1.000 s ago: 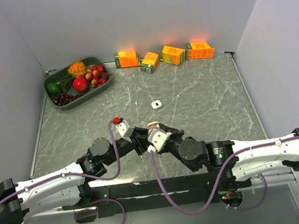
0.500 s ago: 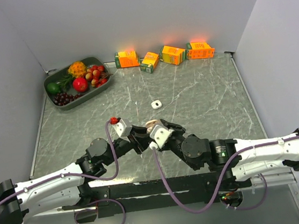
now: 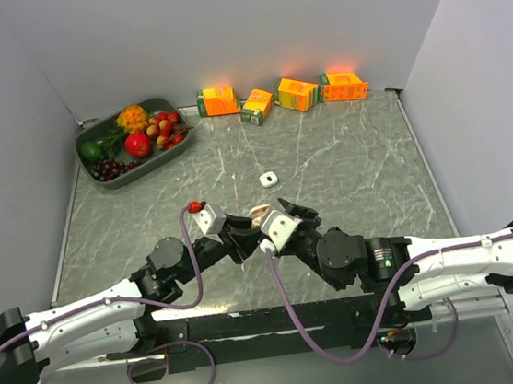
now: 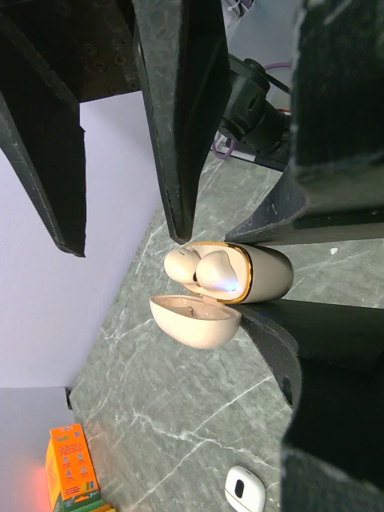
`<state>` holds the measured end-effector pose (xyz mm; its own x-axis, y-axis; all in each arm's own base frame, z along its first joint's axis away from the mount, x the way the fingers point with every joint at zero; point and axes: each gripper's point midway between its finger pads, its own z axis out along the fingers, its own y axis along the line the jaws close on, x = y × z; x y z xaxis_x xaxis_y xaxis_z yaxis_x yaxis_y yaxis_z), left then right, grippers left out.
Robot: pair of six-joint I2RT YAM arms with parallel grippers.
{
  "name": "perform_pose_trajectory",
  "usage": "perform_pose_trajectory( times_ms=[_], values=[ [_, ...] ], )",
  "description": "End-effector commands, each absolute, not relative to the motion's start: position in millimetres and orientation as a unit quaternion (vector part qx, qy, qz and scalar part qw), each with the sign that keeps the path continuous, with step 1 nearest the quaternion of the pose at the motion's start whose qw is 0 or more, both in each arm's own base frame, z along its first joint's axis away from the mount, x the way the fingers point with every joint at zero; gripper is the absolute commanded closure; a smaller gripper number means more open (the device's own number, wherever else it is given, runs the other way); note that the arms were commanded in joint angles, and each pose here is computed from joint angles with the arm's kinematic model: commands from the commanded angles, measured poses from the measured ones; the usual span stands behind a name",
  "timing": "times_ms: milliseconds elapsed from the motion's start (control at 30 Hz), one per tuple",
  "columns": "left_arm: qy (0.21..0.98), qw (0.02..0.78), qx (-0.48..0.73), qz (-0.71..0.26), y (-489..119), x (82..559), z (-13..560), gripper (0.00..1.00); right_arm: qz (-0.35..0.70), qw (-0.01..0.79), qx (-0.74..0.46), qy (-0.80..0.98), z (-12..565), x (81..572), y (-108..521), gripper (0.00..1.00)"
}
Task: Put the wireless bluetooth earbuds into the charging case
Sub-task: Place the earbud in the charging case.
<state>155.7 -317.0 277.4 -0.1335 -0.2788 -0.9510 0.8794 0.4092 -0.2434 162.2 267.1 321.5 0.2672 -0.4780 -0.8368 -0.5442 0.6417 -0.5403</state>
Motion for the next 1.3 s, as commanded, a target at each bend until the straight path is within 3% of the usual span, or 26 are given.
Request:
perform_pose_trajectory(
  times_ms=[0,267,533,733,1267],
  values=[
    [0.552,0.628,0.247,-0.489,-311.7,154.4,297.8,0.99,0.048,0.700,-0.371,0.609,356.6,163.4,255.4,0.41],
    [0.509,0.661,0.247,-0.493,-300.1,148.4,300.6,0.99,0.112,0.705,-0.281,0.642,394.3,170.1,230.8,0.37],
    [0.463,0.706,0.264,-0.467,-284.7,144.2,295.0,0.99,0.153,0.634,-0.262,0.711,364.2,174.7,231.2,0.35],
    [0.456,0.724,0.274,-0.440,-280.5,147.9,295.3,0.99,0.219,0.588,-0.273,0.730,339.3,158.2,253.9,0.21],
    [0.453,0.721,0.277,-0.445,-283.1,144.5,302.5,0.99,0.237,0.573,-0.270,0.737,333.7,161.5,279.8,0.16]
  ],
)
